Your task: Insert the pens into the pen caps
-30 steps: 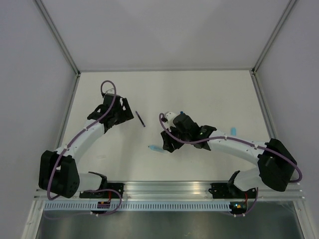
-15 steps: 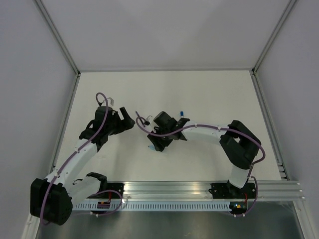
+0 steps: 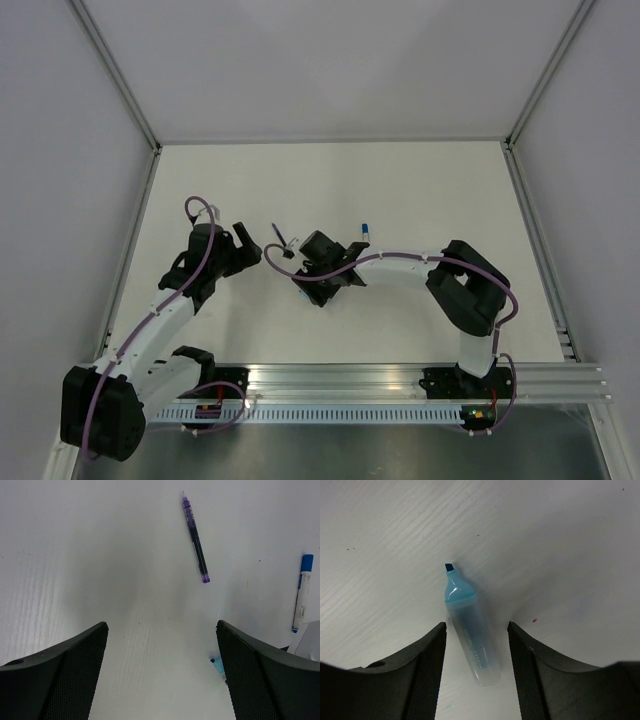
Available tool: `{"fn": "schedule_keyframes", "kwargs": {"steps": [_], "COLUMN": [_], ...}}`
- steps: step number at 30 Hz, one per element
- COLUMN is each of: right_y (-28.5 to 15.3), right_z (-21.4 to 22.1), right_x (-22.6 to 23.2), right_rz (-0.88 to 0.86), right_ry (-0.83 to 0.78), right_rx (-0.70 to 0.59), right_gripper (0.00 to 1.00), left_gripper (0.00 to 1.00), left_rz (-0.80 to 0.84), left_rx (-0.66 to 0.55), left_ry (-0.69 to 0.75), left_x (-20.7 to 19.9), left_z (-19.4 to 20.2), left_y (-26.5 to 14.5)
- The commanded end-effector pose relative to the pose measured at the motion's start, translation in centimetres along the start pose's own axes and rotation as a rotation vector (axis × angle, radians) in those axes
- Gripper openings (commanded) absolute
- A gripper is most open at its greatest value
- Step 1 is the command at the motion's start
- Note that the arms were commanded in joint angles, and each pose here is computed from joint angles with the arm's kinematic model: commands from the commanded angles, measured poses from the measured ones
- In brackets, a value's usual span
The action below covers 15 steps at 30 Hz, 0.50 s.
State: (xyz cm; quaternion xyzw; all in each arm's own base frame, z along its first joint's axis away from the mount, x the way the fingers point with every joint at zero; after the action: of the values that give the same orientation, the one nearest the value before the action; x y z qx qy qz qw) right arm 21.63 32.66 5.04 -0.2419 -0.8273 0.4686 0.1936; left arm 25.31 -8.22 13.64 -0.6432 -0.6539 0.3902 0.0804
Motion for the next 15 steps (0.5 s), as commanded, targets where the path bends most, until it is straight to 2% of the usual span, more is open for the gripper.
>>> {"fn": "schedule_keyframes", "kwargs": {"steps": [1, 8, 15], "right_y": [0.7, 1.6, 1.6], "right_z": [-0.6, -0.3, -0.1], "right_x": [-0.1, -0.9, -1.5], "right_rz": [0.027, 0.093, 0.158], "right_ry": [-0.009, 0.02, 0.077], "right_rx": [-0.017, 0.009, 0.019], "right_gripper": [0.58, 0.53, 0.38], "left_gripper": [0.93, 0.93, 0.93], "left_rz": [-0.001, 0.013, 0.031], "left_rx": [-0.063, -0.054, -0.042], "left_ry": [-0.038, -0.035, -0.031], "left_x": [0.0, 0.0, -0.3], "left_z": [-1.0, -0.7, -0.5], "left_y": [0.3, 0.5, 0.7]}}
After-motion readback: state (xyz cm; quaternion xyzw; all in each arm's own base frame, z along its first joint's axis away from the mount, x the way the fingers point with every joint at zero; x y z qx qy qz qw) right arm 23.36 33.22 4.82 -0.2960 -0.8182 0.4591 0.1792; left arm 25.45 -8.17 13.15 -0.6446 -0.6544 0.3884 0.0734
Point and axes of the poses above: each gripper's point midway between its finger pads, its own y axis out along the fingers, its own x axis along the line the jaws close on, z = x × y, the point moved 4 cm from there along -y, back along the fingers
